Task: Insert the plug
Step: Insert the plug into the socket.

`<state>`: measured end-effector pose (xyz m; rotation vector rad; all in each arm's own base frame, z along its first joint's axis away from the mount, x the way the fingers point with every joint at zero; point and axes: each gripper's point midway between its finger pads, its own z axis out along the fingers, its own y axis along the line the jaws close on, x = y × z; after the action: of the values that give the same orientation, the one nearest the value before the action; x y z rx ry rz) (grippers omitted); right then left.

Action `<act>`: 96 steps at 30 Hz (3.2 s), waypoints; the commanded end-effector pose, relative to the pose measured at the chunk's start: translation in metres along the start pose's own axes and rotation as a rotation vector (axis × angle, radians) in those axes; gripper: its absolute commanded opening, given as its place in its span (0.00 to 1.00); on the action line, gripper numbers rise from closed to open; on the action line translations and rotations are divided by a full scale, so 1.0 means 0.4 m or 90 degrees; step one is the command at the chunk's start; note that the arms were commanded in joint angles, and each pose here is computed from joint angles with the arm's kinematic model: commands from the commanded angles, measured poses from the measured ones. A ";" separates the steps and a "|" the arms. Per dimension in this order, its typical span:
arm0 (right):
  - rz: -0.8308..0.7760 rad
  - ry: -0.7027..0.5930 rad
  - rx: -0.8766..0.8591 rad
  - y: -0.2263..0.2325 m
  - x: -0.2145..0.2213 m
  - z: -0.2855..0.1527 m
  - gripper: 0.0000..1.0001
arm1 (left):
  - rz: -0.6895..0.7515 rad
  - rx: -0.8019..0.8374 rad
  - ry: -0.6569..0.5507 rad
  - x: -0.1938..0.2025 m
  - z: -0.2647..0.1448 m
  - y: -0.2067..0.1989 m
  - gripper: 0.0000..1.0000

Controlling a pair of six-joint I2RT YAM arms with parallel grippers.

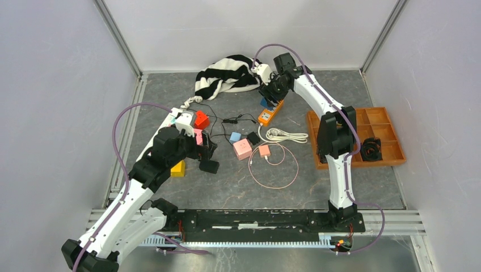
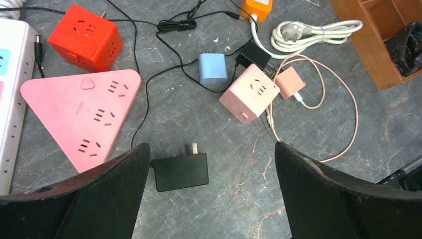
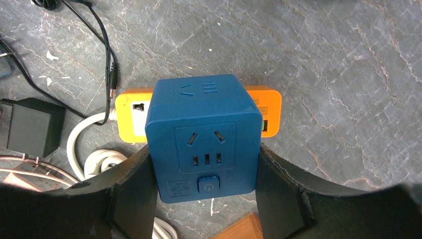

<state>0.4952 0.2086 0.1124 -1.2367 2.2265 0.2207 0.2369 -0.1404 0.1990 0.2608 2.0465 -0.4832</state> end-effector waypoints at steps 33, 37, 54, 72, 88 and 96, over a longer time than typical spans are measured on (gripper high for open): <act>-0.027 0.022 0.000 -0.029 0.036 0.018 0.31 | -0.002 -0.007 -0.009 -0.009 0.000 0.003 1.00; -0.035 0.003 -0.005 -0.028 0.019 0.016 0.31 | -0.002 -0.007 -0.009 -0.009 -0.001 0.004 1.00; -0.032 -0.002 -0.019 -0.018 0.018 0.021 0.30 | -0.003 -0.008 -0.013 -0.010 -0.004 0.004 1.00; -0.003 0.110 -0.029 0.026 0.139 0.153 0.30 | -0.003 -0.013 -0.005 -0.005 0.004 0.007 1.00; -0.020 0.184 -0.054 0.067 0.217 0.250 0.31 | -0.006 -0.018 0.004 0.003 0.009 0.011 1.00; -0.036 0.234 -0.056 0.070 0.267 0.245 0.34 | -0.009 -0.039 0.009 0.006 0.013 0.026 1.00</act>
<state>0.5082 0.2132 0.0693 -1.3167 2.2712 0.1280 0.2409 -0.1363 0.1893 0.2452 2.0834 -0.4413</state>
